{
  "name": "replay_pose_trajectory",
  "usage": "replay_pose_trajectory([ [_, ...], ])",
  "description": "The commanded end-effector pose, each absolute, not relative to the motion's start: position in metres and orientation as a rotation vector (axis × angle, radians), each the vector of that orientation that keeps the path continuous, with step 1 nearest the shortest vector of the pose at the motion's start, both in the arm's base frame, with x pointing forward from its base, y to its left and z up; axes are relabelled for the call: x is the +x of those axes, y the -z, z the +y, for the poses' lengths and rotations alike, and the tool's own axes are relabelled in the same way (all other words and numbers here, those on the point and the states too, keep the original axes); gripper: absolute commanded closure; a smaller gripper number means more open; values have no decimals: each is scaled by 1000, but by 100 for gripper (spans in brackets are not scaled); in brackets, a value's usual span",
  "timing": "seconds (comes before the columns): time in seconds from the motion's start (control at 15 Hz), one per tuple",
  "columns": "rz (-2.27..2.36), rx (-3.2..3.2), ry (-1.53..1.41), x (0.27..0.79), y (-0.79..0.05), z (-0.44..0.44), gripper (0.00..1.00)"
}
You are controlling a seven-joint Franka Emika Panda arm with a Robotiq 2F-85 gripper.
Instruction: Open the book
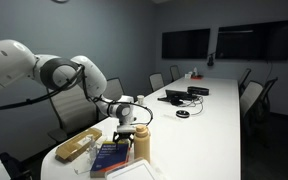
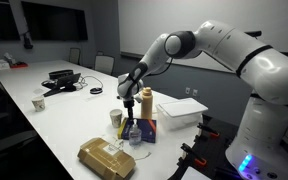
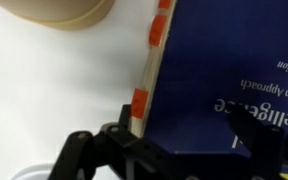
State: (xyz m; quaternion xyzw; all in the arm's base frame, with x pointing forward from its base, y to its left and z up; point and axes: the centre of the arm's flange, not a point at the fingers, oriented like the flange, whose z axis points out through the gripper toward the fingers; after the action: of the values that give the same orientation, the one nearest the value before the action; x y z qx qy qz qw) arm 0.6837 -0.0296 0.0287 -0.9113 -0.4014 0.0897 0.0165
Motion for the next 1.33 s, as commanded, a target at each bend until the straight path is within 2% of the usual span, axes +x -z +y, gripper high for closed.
replay_pose_trajectory([
  [0.0,-1209,-2791,-361,695,-26,-26,0],
  [1.27,-991,-2507,-573,706,-66,-25,0],
])
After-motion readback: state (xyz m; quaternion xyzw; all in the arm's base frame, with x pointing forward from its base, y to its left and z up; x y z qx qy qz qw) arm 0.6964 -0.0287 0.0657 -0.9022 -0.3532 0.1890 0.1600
